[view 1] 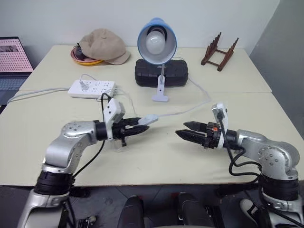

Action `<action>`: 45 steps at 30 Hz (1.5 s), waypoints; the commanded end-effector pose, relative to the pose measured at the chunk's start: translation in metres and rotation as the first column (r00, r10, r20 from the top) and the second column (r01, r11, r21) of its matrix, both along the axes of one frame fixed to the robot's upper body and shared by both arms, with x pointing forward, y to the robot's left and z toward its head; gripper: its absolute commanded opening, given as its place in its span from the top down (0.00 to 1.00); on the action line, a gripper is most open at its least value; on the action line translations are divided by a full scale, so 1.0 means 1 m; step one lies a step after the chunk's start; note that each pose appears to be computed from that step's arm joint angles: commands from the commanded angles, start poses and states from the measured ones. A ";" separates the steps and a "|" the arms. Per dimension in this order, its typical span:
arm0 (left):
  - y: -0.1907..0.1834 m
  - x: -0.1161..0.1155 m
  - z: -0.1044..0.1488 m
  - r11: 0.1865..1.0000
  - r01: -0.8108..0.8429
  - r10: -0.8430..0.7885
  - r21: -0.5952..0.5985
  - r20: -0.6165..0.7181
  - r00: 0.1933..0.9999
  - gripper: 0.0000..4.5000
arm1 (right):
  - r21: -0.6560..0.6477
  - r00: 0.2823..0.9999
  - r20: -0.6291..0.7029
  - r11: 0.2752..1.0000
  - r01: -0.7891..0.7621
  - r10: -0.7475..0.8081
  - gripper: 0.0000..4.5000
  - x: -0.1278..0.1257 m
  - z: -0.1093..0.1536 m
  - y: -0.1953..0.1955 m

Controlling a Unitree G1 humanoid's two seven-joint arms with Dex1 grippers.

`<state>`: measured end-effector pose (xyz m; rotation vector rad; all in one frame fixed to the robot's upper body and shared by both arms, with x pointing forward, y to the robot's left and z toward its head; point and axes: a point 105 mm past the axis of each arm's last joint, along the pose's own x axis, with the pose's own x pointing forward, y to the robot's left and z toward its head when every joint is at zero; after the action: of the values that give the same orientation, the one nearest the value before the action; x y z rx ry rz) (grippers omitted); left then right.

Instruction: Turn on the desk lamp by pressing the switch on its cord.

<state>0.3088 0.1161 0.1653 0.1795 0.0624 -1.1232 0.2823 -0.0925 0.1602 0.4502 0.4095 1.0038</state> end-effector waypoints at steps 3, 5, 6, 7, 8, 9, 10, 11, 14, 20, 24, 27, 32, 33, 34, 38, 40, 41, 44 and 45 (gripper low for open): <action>-0.030 -0.005 0.010 1.000 0.012 -0.010 -0.017 0.113 0.994 0.76 | 0.043 0.988 -0.087 0.990 0.132 -0.128 0.00 0.011 0.008 -0.003; -0.036 -0.008 0.006 1.000 0.021 -0.020 -0.011 0.114 0.993 0.76 | 0.054 0.985 -0.095 0.987 0.150 -0.144 0.00 0.013 0.011 0.000; -0.037 -0.009 0.004 1.000 0.022 -0.021 -0.007 0.114 0.993 0.76 | 0.061 0.984 -0.099 0.986 0.154 -0.148 0.00 0.013 0.013 0.001; -0.038 -0.010 0.003 1.000 0.026 -0.026 -0.002 0.119 0.993 0.76 | 0.067 0.983 -0.102 0.985 0.158 -0.151 0.00 0.014 0.014 0.003; -0.039 -0.011 0.002 1.000 0.028 -0.028 0.000 0.120 0.992 0.76 | 0.072 0.983 -0.104 0.984 0.160 -0.152 0.00 0.014 0.016 0.005; -0.043 -0.012 0.001 0.999 0.033 -0.032 -0.003 0.123 0.992 0.76 | 0.081 0.982 -0.110 0.983 0.163 -0.154 0.00 0.015 0.018 0.009; -0.046 -0.012 0.000 0.999 0.036 -0.034 -0.007 0.125 0.992 0.76 | 0.090 0.981 -0.117 0.982 0.166 -0.155 0.00 0.016 0.019 0.013; -0.048 -0.012 0.000 0.999 0.037 -0.035 -0.010 0.125 0.991 0.76 | 0.095 0.980 -0.123 0.981 0.169 -0.157 0.00 0.017 0.020 0.015; -0.051 -0.012 0.000 0.999 0.039 -0.037 -0.016 0.131 0.991 0.76 | 0.106 0.977 -0.137 0.978 0.178 -0.163 0.00 0.020 0.023 0.020; -0.056 -0.012 0.002 0.999 0.046 -0.041 -0.026 0.141 0.989 0.76 | 0.083 0.974 -0.167 0.982 0.169 -0.153 0.00 0.021 0.019 0.029; -0.056 -0.011 0.003 0.999 0.038 -0.033 -0.031 0.145 0.989 0.76 | 0.092 0.973 -0.177 0.981 0.168 -0.150 0.00 0.021 0.020 0.032; -0.055 -0.010 0.004 0.999 0.034 -0.028 -0.033 0.144 0.989 0.76 | 0.094 0.972 -0.180 0.981 0.171 -0.152 0.00 0.022 0.020 0.031; -0.053 -0.009 0.004 0.999 0.026 -0.021 -0.033 0.143 0.990 0.76 | 0.098 0.973 -0.179 0.982 0.162 -0.143 0.00 0.021 0.021 0.030; -0.052 -0.009 0.005 0.999 0.025 -0.020 -0.033 0.143 0.989 0.76 | 0.098 0.974 -0.178 0.982 0.159 -0.140 0.04 0.020 0.021 0.030; -0.052 -0.009 0.005 0.999 0.024 -0.019 -0.032 0.144 0.989 0.76 | 0.096 0.975 -0.176 0.983 0.155 -0.137 0.08 0.020 0.021 0.030; -0.052 -0.008 0.006 0.999 0.023 -0.018 -0.031 0.148 0.989 0.76 | 0.085 0.977 -0.171 0.986 0.144 -0.128 0.25 0.018 0.020 0.032; -0.052 -0.008 0.007 0.999 0.023 -0.018 -0.030 0.149 0.989 0.76 | 0.075 0.977 -0.169 0.987 0.141 -0.127 0.31 0.018 0.019 0.033; -0.051 -0.008 0.007 0.999 0.023 -0.018 -0.030 0.149 0.989 0.76 | 0.071 0.978 -0.167 0.988 0.138 -0.125 0.37 0.017 0.019 0.033; -0.051 -0.008 0.007 0.999 0.022 -0.018 -0.028 0.149 0.989 0.76 | 0.058 0.980 -0.161 0.990 0.131 -0.120 0.53 0.016 0.018 0.033; -0.051 -0.008 0.007 0.999 0.022 -0.017 -0.028 0.149 0.989 0.76 | 0.055 0.980 -0.160 0.990 0.130 -0.120 0.56 0.016 0.018 0.034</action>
<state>0.3037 0.0661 0.1554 0.2163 -0.0178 -1.1193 0.3011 -0.0588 0.1742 0.6270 0.5050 0.8519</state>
